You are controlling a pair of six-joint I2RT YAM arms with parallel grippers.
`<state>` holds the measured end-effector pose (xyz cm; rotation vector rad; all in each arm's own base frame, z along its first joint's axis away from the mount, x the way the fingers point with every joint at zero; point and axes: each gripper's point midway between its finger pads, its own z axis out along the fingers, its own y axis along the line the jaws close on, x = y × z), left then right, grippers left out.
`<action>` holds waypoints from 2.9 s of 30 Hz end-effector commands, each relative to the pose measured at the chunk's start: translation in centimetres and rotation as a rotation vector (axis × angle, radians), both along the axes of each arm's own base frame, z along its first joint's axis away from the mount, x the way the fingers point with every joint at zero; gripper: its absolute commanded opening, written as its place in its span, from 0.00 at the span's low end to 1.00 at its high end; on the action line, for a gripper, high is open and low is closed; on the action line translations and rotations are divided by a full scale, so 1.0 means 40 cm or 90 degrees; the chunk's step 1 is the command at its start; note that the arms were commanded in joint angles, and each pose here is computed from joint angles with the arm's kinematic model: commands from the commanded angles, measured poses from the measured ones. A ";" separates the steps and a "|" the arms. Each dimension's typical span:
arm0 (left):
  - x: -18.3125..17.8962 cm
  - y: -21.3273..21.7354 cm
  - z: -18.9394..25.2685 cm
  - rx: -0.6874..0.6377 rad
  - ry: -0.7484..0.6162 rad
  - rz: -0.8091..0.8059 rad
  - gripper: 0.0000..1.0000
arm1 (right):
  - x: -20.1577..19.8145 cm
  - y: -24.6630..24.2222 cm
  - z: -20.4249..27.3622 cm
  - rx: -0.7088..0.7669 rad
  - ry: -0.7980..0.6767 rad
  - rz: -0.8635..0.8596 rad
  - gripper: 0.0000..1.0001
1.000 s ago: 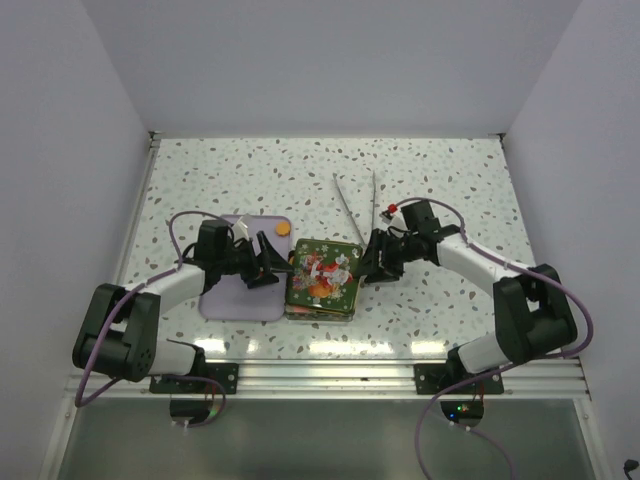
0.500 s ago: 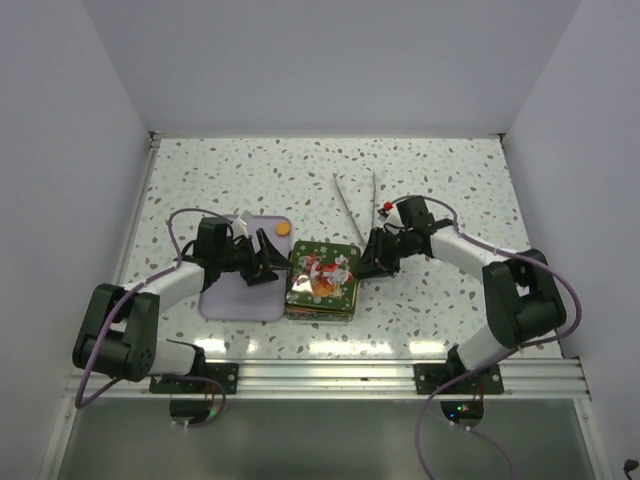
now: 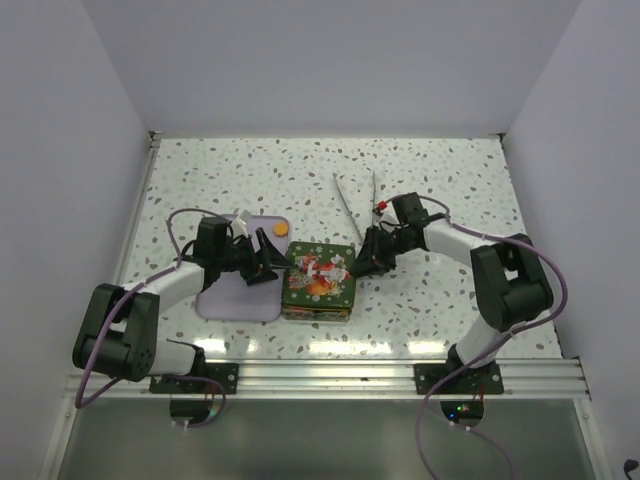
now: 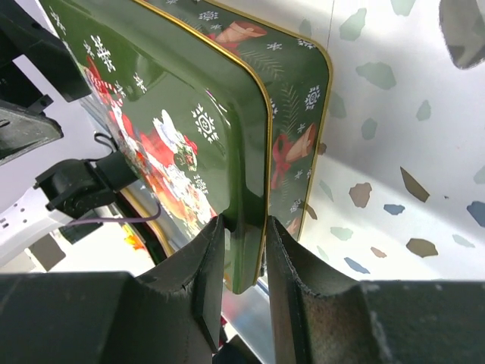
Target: Pack the cookies
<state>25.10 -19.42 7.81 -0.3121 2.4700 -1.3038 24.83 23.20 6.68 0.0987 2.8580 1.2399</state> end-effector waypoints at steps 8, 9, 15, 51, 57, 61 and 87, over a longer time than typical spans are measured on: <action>0.032 0.002 0.021 -0.011 -0.025 0.022 0.79 | 0.012 0.003 -0.010 -0.004 -0.007 0.027 0.26; 0.033 0.001 0.021 -0.012 -0.025 0.022 0.79 | 0.009 0.004 -0.010 -0.003 -0.006 0.028 0.26; 0.034 0.002 0.019 -0.013 -0.024 0.027 0.79 | -0.008 0.003 0.000 0.005 -0.002 0.031 0.26; 0.294 -0.001 0.183 0.116 -0.121 0.076 0.72 | -0.141 -0.026 -0.002 -0.020 0.005 0.103 0.36; 0.313 -0.102 0.180 0.136 -0.124 0.024 0.71 | -0.141 -0.031 0.005 -0.037 -0.011 0.112 0.42; 0.293 -0.115 0.218 0.131 -0.145 0.017 0.68 | -0.142 -0.036 0.001 -0.047 -0.015 0.115 0.43; -0.032 -0.070 0.238 0.079 -0.191 -0.104 0.00 | -0.123 0.016 0.222 0.056 -0.092 0.100 0.41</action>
